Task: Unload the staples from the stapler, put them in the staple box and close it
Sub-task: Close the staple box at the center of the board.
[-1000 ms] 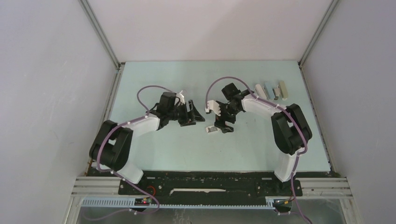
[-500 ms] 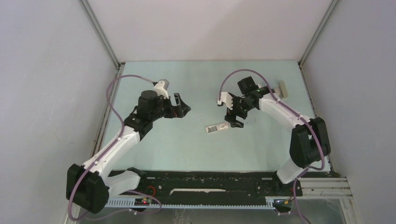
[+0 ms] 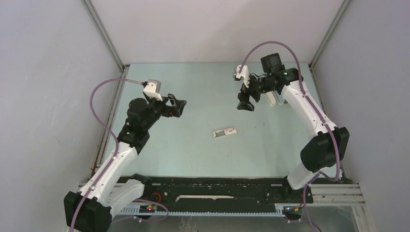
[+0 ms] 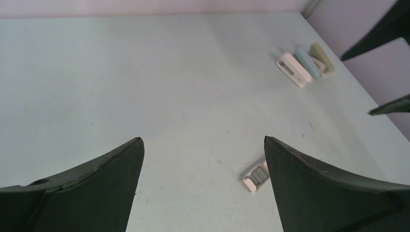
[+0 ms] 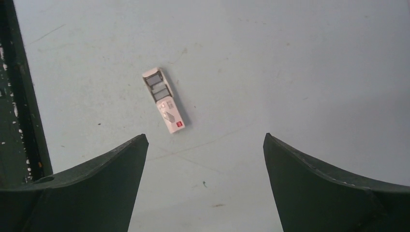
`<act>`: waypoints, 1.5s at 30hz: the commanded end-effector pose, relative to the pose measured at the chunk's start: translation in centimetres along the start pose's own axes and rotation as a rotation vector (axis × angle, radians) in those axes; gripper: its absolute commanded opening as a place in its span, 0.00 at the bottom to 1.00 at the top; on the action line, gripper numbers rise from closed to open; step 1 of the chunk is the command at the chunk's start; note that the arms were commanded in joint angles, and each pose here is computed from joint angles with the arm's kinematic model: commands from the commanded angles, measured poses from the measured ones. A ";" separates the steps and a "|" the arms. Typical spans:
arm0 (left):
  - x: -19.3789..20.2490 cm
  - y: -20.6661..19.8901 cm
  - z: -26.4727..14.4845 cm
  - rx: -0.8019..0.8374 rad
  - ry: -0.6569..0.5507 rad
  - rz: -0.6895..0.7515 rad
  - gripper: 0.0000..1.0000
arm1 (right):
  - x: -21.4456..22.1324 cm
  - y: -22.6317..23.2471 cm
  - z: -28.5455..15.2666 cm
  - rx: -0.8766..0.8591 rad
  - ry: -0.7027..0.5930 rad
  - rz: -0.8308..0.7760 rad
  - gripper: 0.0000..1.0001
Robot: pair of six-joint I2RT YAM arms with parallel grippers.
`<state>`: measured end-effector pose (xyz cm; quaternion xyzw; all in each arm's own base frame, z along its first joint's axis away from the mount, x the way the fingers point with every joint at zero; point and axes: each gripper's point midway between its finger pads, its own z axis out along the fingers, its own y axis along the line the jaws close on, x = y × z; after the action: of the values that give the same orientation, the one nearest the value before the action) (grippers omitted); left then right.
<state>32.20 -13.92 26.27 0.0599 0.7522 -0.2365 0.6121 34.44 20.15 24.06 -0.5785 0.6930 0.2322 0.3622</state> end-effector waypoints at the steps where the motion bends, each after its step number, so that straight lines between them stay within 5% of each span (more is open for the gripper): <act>1: 1.4 -3.0 0.4 0.239 0.037 0.067 1.00 | 0.7 2.6 2.4 -0.105 -0.047 -0.030 1.00; 6: 5.1 -5.0 0.5 0.414 0.095 0.048 1.00 | 1.0 5.9 3.5 -0.273 -0.159 -0.193 1.00; 13: 10.0 -6.6 0.9 0.483 0.128 0.201 1.00 | 3.8 7.3 5.6 -0.361 -0.079 -0.276 1.00; 33: 19.0 -7.6 2.4 0.549 0.264 0.358 1.00 | 7.2 8.3 7.1 -0.401 -0.002 -0.208 0.98; 45: 20.9 -7.5 2.4 0.551 0.277 0.422 1.00 | 8.2 8.0 7.5 -0.403 0.014 -0.180 0.96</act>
<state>25.96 -25.72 8.14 0.3937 0.7247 -0.3044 0.4767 27.63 22.42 12.78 -0.6993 0.5802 0.3294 0.2565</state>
